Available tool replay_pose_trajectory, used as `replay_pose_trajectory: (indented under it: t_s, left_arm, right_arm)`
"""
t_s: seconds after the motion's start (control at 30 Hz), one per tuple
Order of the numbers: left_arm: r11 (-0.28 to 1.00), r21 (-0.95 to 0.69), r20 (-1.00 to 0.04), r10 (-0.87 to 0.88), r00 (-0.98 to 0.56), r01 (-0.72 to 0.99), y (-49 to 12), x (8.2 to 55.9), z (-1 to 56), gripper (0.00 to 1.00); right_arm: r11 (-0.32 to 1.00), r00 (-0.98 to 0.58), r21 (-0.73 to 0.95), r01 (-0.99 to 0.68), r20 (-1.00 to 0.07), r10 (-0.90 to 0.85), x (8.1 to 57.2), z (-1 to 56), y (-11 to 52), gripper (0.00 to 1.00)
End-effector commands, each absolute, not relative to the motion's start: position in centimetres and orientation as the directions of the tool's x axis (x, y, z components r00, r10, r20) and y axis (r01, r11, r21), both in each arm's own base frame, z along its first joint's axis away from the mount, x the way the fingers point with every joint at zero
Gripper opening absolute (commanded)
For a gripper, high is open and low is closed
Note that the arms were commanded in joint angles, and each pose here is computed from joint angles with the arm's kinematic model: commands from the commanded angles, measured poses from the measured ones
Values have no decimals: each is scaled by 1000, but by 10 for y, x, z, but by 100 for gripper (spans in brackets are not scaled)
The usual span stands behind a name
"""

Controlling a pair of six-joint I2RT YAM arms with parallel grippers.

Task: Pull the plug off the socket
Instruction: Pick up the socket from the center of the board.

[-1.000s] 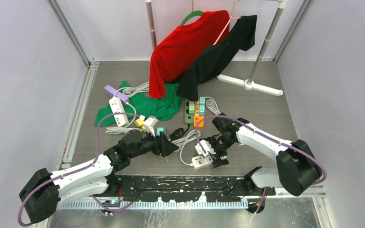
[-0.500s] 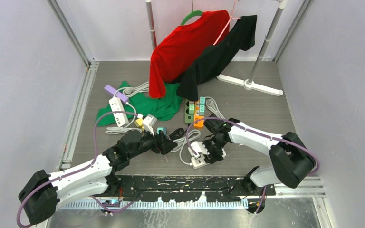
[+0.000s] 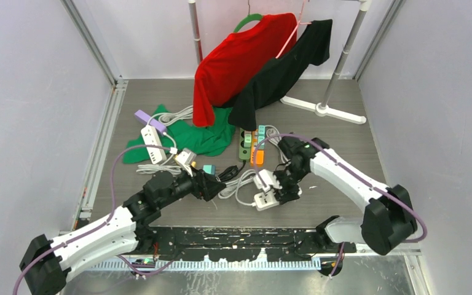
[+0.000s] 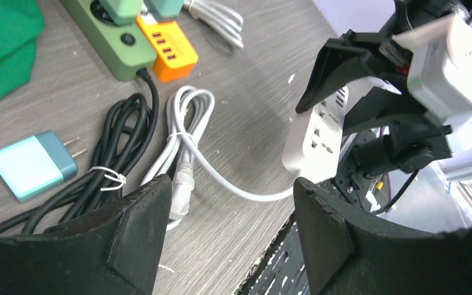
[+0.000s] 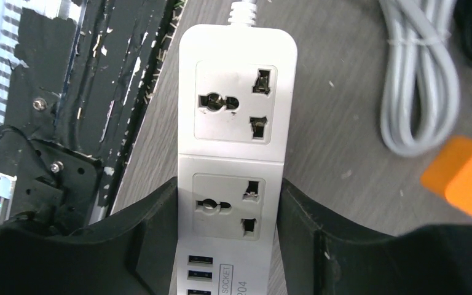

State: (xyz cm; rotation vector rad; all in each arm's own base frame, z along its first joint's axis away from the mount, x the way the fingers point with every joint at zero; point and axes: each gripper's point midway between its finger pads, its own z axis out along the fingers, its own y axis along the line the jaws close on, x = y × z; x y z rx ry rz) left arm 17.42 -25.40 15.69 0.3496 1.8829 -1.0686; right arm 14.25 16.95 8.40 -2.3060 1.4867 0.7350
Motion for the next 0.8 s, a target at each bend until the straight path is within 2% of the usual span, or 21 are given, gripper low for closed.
replay_pose_trajectory:
  t_s: [0.0, 0.2, 0.43, 0.67, 0.77]
  left_arm:
    - [582, -510, -849, -226, -477, 633, -245, 174, 174, 73]
    - [579, -521, -846, -253, -469, 627, -239, 172, 176, 74]
    - [530, -558, -826, -290, -482, 638, -243, 167, 182, 74]
    - [529, -548, -834, -281, -475, 648, -240, 163, 185, 75]
    - [533, -547, -834, -284, -473, 646, -238, 163, 183, 76]
  right_arm:
    - [-322, 267, -45, -946, -673, -689, 147, 138, 159, 1]
    - [-103, 137, -93, -990, -763, -631, 165, 186, 146, 1]
    - [219, -116, -14, -976, -814, -569, 196, 250, 134, 1]
    - [393, -158, -81, -916, -827, -540, 208, 306, 113, 1]
    - [514, -199, -105, -852, -842, -501, 220, 333, 101, 1]
